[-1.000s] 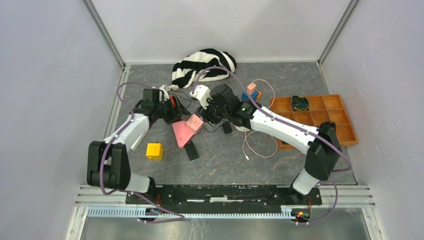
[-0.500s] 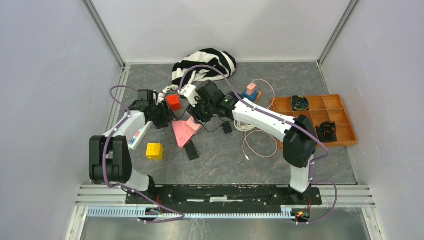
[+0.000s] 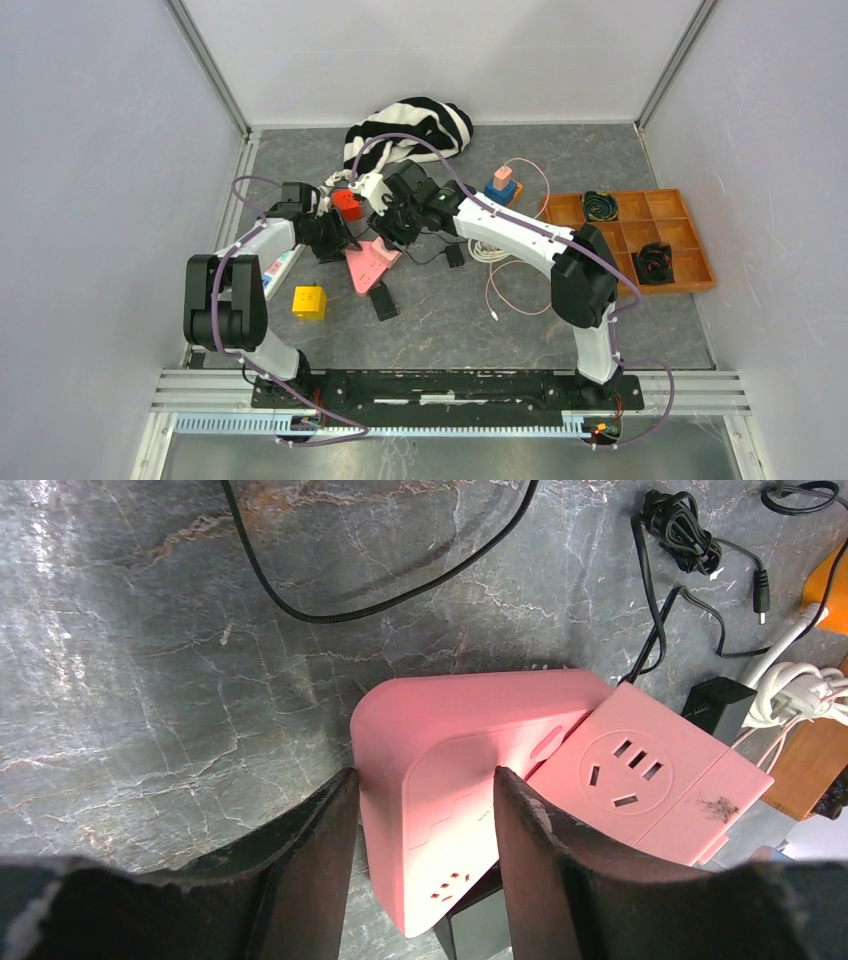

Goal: Insert the plug
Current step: Insert the plug into the socket.

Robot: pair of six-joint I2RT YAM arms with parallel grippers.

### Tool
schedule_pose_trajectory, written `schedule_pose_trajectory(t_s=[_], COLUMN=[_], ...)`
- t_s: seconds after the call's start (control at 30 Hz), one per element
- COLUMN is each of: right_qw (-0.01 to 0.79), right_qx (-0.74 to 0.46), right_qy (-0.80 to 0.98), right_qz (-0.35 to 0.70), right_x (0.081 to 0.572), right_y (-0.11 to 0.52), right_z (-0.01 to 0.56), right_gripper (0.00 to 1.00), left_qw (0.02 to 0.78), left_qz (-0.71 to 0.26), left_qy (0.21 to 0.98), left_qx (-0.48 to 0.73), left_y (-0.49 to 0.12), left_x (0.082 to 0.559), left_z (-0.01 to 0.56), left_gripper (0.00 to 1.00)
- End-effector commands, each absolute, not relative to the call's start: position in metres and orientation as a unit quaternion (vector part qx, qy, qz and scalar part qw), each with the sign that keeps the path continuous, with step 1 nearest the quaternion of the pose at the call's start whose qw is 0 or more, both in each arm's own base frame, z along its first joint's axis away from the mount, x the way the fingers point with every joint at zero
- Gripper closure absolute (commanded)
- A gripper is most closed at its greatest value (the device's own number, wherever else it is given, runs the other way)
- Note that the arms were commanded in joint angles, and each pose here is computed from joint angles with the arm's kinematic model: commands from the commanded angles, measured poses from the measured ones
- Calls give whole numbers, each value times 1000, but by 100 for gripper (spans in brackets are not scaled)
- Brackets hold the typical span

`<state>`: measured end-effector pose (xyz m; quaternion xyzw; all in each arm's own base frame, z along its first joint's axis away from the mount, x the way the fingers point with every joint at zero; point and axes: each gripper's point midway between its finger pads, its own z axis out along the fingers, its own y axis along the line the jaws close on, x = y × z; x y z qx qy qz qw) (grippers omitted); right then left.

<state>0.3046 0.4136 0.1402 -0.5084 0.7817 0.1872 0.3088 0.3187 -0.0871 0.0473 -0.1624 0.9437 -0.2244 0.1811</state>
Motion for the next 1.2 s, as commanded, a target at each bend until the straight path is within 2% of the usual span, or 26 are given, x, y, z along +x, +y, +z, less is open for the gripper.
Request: schedule_pose_trajectory(t_s=[0.0,0.37,0.7,1.17], right_qw=[306,296,337,344], right_qx=[-514,-505,-491,-487], right_qy=[782,796,780,776], right_qz=[176,155,194,207], right_x=[310,313,309,305], right_y=[417,410,417,417], right_z=[133,130,177,187], right_gripper=[70,70,71,71], left_qw=[194,185,182,183], left_qz=[-247,-254,-261,-269], left_qy=[941,941,940,938], left_qx=[-127,-124,-121,-117], left_y=[-94,-97,-99,-102], left_x=[327,325,323,322], left_z=[54,51,51,52], left_gripper=[43,45,45,48])
